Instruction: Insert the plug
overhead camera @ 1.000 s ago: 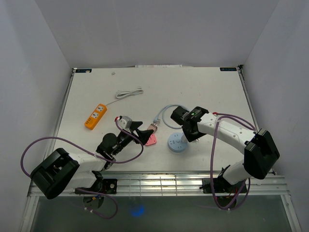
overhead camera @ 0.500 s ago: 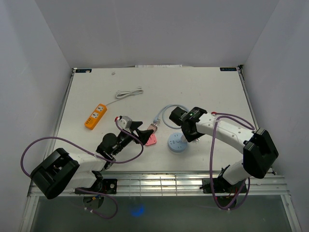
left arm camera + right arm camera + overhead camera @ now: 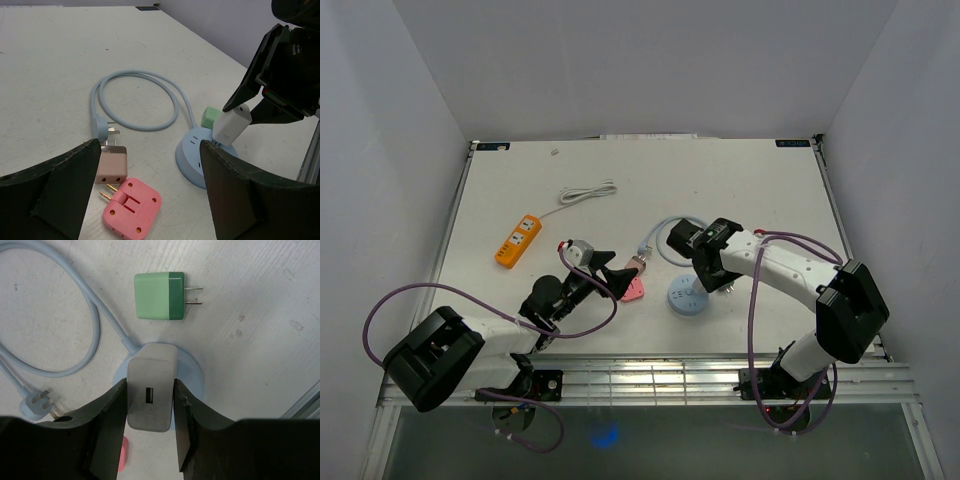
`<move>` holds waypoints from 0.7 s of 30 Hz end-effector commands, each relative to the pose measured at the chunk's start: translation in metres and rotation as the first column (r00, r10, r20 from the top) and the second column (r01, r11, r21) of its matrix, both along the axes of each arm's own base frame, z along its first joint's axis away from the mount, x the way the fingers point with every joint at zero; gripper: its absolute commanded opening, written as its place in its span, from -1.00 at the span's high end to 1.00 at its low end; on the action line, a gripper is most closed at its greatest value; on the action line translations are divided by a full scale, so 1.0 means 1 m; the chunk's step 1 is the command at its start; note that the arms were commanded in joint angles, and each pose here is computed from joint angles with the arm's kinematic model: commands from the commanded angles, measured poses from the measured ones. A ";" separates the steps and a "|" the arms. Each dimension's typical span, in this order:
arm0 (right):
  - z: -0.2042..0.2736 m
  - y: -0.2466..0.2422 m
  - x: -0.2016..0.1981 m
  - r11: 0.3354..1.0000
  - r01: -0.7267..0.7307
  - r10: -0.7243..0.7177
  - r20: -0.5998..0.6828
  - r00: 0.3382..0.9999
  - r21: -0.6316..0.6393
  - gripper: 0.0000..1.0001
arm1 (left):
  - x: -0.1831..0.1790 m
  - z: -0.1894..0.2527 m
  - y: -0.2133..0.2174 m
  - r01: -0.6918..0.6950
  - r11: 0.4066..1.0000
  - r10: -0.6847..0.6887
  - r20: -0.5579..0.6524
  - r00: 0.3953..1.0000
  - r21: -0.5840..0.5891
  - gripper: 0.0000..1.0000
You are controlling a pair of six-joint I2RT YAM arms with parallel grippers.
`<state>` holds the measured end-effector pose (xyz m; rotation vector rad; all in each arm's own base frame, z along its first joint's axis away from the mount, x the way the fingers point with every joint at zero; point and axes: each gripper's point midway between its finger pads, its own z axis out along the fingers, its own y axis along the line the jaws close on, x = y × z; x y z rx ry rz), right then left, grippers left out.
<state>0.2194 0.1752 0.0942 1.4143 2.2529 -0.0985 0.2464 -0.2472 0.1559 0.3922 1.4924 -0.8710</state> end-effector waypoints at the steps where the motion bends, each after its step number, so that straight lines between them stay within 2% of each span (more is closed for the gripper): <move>1: 0.000 -0.007 0.000 0.980 0.199 -0.199 0.033 0.979 0.009 0.85 | 0.000 0.008 0.000 -0.001 1.000 0.001 0.020 1.000 -0.015 -0.81; 9: -0.001 -0.009 -0.005 0.966 0.257 -0.257 -0.006 0.966 -0.035 0.85 | 0.000 0.007 0.000 0.001 1.000 0.000 0.019 1.000 -0.014 -0.81; 21: -0.005 -0.011 -0.008 0.967 0.245 -0.246 -0.013 0.969 -0.076 0.85 | 0.000 0.006 -0.001 0.004 1.000 -0.004 0.016 1.000 -0.011 -0.81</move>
